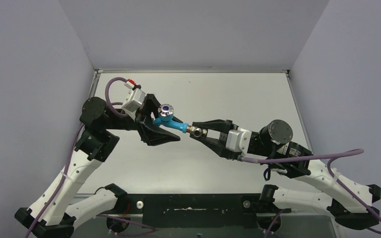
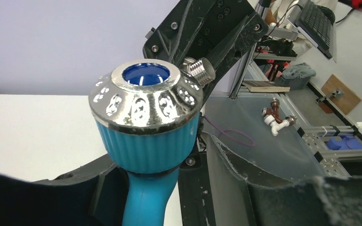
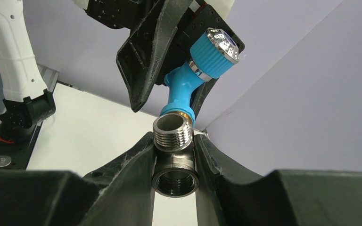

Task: Install the water faucets
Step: Install the water faucet onto the adaptor.

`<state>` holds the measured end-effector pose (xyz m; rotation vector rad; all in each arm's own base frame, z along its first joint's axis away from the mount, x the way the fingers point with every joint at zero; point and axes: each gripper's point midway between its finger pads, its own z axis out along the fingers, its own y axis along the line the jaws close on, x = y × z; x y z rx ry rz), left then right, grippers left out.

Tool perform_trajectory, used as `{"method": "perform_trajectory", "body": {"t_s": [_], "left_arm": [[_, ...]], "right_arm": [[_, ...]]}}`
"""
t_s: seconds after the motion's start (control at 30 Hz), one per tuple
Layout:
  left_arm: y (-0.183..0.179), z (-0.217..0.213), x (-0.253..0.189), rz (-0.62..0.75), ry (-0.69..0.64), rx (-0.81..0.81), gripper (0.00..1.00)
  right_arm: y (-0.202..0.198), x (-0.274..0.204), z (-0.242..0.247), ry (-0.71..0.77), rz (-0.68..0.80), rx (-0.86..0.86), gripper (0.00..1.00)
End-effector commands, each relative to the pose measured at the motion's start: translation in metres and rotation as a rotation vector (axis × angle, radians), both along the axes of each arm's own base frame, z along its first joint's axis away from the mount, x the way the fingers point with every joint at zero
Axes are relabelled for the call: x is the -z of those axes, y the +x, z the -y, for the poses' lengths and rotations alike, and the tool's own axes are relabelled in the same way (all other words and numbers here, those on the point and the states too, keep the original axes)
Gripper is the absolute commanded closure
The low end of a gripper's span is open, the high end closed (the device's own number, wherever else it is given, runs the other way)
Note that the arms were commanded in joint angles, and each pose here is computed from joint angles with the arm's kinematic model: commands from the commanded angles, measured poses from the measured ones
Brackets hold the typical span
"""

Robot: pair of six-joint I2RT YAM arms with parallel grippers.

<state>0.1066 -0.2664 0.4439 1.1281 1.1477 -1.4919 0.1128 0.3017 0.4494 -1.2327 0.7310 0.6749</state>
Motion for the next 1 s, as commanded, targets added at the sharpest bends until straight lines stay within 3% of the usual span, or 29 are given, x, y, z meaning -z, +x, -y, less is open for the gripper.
{"method": "perform_trajectory", "body": {"t_s": [0.0, 0.97], "left_arm": [[-0.014, -0.004, -0.02, 0.082, -0.045, 0.041, 0.56], [-0.012, -0.004, -0.018, 0.074, -0.041, 0.034, 0.56]], "right_arm": [[0.002, -0.029, 0.004, 0.069, 0.041, 0.022, 1.0], [-0.006, -0.027, -0.007, 0.049, 0.051, -0.048, 1.0]]}}
